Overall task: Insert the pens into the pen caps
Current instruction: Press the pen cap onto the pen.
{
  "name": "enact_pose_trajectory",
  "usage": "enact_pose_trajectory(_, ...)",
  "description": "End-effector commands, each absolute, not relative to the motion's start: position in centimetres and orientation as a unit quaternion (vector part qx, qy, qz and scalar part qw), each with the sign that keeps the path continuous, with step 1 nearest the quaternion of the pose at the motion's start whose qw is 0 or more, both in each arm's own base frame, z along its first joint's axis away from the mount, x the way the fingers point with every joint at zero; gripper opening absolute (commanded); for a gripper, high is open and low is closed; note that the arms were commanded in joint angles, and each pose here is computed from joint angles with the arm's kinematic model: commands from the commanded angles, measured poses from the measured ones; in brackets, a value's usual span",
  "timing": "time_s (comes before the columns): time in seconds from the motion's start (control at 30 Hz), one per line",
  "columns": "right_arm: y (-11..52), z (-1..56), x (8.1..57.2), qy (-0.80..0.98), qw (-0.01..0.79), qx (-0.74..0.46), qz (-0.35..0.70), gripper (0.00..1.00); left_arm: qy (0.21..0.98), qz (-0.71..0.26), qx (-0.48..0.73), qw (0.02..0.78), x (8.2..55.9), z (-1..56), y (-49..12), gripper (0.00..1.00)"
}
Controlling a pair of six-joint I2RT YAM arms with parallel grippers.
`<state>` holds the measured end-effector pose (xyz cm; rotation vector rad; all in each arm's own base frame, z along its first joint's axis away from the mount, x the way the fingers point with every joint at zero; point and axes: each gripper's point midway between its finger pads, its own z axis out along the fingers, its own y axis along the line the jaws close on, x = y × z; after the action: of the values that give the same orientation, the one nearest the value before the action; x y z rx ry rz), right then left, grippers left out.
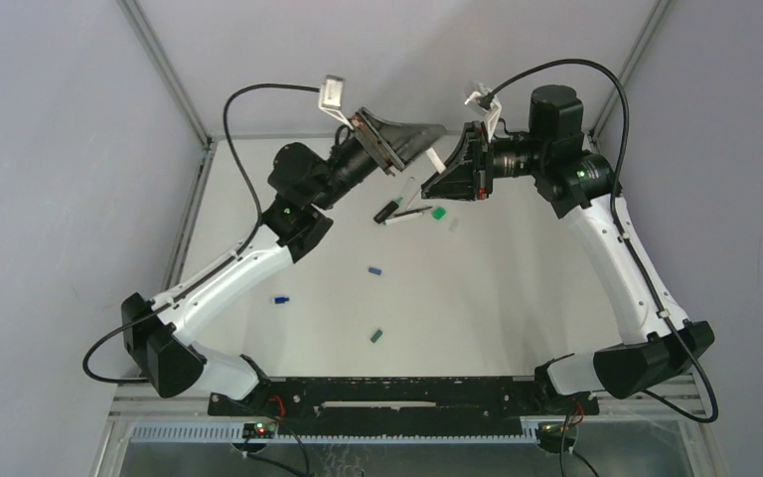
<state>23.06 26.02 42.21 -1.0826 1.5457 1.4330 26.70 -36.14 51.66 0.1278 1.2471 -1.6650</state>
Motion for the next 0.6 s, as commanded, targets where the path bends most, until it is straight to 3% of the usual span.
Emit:
enact_pose_trajectory(0.0,25.6,42.7,23.6,0.581,0.433,-0.446,0.525,0.00,0.584,-0.693,0.103,0.410,23.7,46.8,-39.0,0.40)
enact_pose_trajectory(0.07,25.2,42.3,23.5,0.586,0.431,-0.442,0.526,0.00,0.589,-0.683,0.104,0.420,23.8,46.6,-38.6,0.54)
enact_pose_trajectory(0.17,24.5,41.8,23.2,0.590,0.429,-0.437,0.526,0.00,0.597,-0.668,0.096,0.435,24.0,46.2,-37.8,0.67)
enact_pose_trajectory(0.57,22.2,38.5,22.6,0.613,0.426,-0.427,0.510,0.00,0.591,-0.606,0.083,0.526,24.1,46.3,-32.8,0.80)
